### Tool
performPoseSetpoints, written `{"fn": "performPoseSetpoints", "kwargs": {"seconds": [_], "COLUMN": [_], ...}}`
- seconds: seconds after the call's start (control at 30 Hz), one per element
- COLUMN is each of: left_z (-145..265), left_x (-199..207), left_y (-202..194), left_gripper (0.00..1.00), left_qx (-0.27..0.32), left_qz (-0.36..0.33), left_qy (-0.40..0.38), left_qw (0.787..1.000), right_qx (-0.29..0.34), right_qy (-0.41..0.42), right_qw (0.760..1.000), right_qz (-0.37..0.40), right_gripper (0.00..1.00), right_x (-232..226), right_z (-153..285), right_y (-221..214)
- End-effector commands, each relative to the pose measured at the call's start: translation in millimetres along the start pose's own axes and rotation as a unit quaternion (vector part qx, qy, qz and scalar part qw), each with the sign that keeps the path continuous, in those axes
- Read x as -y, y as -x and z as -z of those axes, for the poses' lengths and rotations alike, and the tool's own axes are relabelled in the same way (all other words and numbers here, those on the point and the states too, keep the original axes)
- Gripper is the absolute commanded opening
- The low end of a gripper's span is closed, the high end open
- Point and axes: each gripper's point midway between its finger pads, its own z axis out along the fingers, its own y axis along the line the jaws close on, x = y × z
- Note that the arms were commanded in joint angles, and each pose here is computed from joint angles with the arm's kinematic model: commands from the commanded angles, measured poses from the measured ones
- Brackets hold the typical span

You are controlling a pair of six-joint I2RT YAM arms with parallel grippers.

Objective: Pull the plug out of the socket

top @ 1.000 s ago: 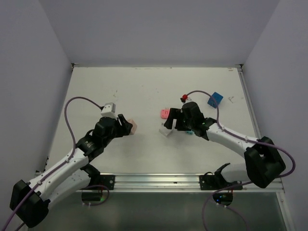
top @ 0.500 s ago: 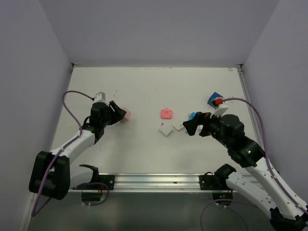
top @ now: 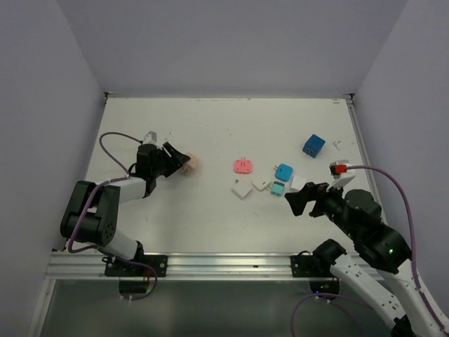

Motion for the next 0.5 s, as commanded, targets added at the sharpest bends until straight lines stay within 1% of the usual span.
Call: {"fn": "performPoseSetpoints", "kwargs": {"seconds": [0.0, 0.03, 0.07, 0.13, 0.17, 0.23, 0.27, 0.4, 0.47], "left_z": [8.0, 11.8, 15.4, 20.4, 25.3, 33.7, 37.1, 57.7, 75.2], "left_x": [5.7, 2.5, -4.2, -10.4, -9.3, -8.7, -8.1, 1.4, 7.2], "left_y": [5.9, 6.0, 1.5, -0.7, 1.3, 4.2, 6.2, 13.6, 21.6], "left_gripper": [0.48, 0.58, 0.72, 0.82, 0.89, 0.97, 1.0, 1.0, 1.0], "left_qx": [0.027, 0.031, 0.03, 0.032, 0.038, 0.045, 0.047, 0.049, 0.057], "left_qz": [0.019, 0.02, 0.022, 0.02, 0.017, 0.009, 0.003, -0.018, -0.035], "left_qy": [-0.025, -0.016, -0.007, 0.007, 0.006, 0.014, 0.016, 0.024, 0.034], "left_qw": [0.999, 0.999, 0.999, 0.999, 0.999, 0.999, 0.999, 0.998, 0.997], "right_qx": [0.01, 0.012, 0.013, 0.012, 0.013, 0.015, 0.019, 0.029, 0.037], "right_qy": [-0.021, -0.022, -0.024, -0.028, -0.027, -0.031, -0.033, -0.042, -0.047], "right_qw": [1.0, 0.999, 0.999, 0.999, 0.999, 0.999, 0.999, 0.999, 0.998], "right_qz": [0.02, 0.022, 0.023, 0.023, 0.024, 0.024, 0.022, 0.018, 0.017], "right_gripper": [0.99, 0.99, 0.99, 0.99, 0.99, 0.99, 0.99, 0.99, 0.99], "right_x": [9.4, 9.9, 10.5, 11.8, 11.3, 12.4, 12.3, 14.1, 15.0], "right_z": [13.1, 13.7, 14.7, 15.6, 16.1, 18.1, 19.6, 28.3, 33.6], "right_y": [6.6, 7.2, 8.4, 8.6, 10.0, 12.0, 15.1, 23.5, 30.3]}}
